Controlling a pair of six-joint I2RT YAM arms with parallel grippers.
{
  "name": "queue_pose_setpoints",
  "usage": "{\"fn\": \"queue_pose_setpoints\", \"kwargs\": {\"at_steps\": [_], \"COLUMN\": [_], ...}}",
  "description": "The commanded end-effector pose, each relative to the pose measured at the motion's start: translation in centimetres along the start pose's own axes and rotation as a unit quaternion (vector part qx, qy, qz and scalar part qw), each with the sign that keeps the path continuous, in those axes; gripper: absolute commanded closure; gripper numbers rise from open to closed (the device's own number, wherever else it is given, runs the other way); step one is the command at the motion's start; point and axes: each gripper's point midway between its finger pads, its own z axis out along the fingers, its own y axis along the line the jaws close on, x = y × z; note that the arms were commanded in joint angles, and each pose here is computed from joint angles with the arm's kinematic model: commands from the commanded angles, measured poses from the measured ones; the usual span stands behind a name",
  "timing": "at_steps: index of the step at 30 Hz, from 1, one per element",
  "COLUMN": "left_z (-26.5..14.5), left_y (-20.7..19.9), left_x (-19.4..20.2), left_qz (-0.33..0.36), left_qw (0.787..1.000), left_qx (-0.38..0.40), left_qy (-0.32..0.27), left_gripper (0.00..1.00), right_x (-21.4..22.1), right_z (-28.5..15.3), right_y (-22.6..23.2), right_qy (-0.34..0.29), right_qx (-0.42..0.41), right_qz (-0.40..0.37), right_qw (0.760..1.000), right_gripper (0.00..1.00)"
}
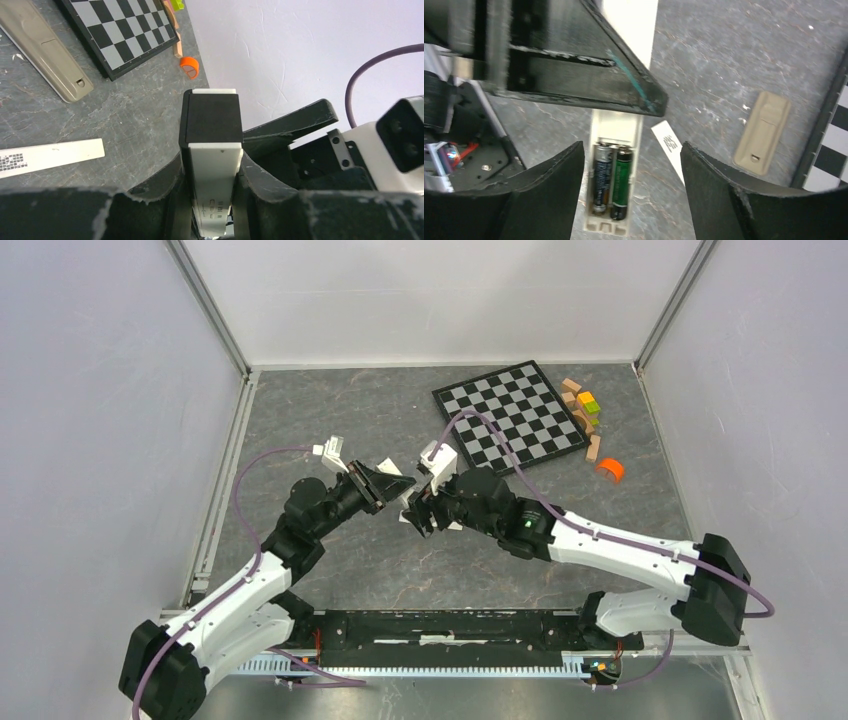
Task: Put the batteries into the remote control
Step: Place the remote control at the center of the board.
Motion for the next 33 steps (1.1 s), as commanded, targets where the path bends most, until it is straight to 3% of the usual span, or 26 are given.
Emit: {"fn": "queue_pose_setpoints", "kwargs": {"at_steps": [1,5,10,11,13,17,27,33], "left_z": [0.0,0.0,-0.2,-0.3,-0.7,-1.8,-5.7,-5.5], "left_y": [-1.1,-0.8,-0.4,-0.2,0.6,2.7,9.3,10.5], "left_x": [-1.1,-0.9,-0.7,-0.7,-0.7,-0.8,-1.1,-0.4], "left_qz": [0.021,0.019,0.012,0.012,0.012,0.034,0.053,0.044], "left_qw": [1.0,1.0,1.0,1.0,0.999,0.996,0.966,0.967], "left_qx": [0.012,0.007,0.002,-0.001,-0.019,-0.074,-0.246,-0.246], "left_qy": [-0.019,-0.016,-0.014,-0.016,-0.023,-0.032,-0.05,-0.042], "left_gripper": [0.98,0.95,0.75,0.69,0.44,0.01,0.0,0.0], "right_x": [-1.6,-1.8,-1.0,-0.8,-0.4,1.6,11.2,15.0], "right_z": [0.2,0.6,1.1,1.1,1.1,0.6,-0.9,-0.3], "right_y": [-1.8,-1.7,-1.1,-1.3,-1.5,-1.0,-4.5,-4.2], "right_qy": [-0.004,0.004,0.021,0.025,0.029,0.048,0.171,0.241], "right_qx": [0.05,0.046,0.025,0.027,0.025,-0.029,-0.061,-0.11], "right_qz": [-0.037,-0.044,-0.07,-0.074,-0.088,-0.158,-0.209,-0.239], "right_qw": [0.998,0.998,0.997,0.997,0.995,0.986,0.961,0.934], "right_gripper": [0.32,0.53,0.76,0.78,0.8,0.73,0.76,0.74]}}
